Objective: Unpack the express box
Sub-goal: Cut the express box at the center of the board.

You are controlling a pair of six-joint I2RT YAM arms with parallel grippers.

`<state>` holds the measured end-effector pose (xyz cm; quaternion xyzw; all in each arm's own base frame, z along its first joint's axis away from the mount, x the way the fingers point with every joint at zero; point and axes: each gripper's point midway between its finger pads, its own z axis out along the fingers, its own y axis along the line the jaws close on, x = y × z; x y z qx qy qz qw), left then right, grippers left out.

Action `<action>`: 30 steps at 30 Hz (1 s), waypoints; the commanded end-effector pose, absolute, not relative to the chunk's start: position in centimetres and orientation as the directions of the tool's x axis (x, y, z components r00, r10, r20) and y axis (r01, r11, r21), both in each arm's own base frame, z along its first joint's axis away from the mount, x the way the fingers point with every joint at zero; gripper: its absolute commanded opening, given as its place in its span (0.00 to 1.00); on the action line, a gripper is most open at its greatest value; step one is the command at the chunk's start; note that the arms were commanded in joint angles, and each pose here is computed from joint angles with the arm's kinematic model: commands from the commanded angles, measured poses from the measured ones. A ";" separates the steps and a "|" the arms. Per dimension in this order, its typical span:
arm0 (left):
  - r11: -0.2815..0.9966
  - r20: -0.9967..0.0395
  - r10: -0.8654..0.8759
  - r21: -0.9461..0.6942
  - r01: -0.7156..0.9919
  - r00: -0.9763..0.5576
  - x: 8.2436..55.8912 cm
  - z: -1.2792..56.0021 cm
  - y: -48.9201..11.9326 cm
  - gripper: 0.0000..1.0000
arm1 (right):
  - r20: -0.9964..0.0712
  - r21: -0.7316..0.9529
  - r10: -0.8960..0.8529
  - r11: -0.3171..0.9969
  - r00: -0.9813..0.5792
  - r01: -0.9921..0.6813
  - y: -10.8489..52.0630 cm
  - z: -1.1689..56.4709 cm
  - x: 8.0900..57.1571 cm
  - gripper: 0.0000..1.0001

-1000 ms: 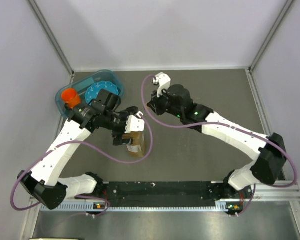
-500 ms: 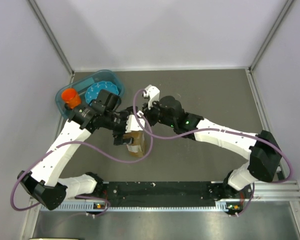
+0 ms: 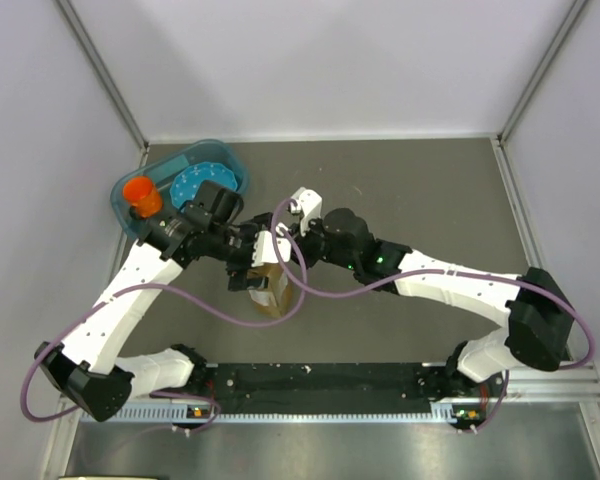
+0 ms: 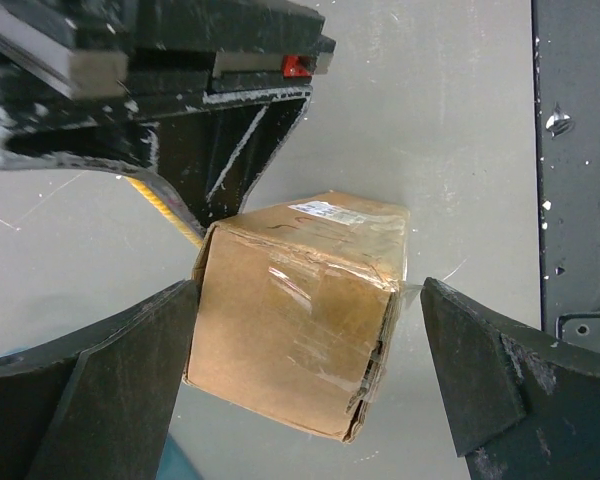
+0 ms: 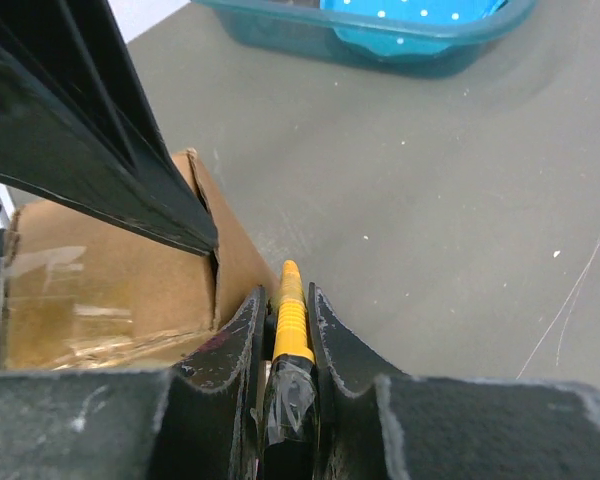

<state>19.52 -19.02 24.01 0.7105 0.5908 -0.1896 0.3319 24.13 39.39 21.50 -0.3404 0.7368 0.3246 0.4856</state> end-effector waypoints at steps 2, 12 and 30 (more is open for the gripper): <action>-0.072 -0.675 0.704 0.241 0.968 0.221 19.3 24.2 -19.2 0.99 | -0.977 0.137 -0.072 0.509 -0.201 -0.850 40.4 27.1 23.9 0.00; -0.086 -0.674 0.709 0.208 0.974 0.207 18.6 23.1 -19.0 0.99 | -0.970 0.199 -0.039 0.430 -0.238 -0.880 41.7 27.2 22.5 0.00; -0.054 -0.728 0.638 0.281 0.958 0.250 16.8 30.4 -18.9 0.99 | -0.965 0.159 -0.067 0.615 -0.252 -0.773 36.0 26.9 26.0 0.00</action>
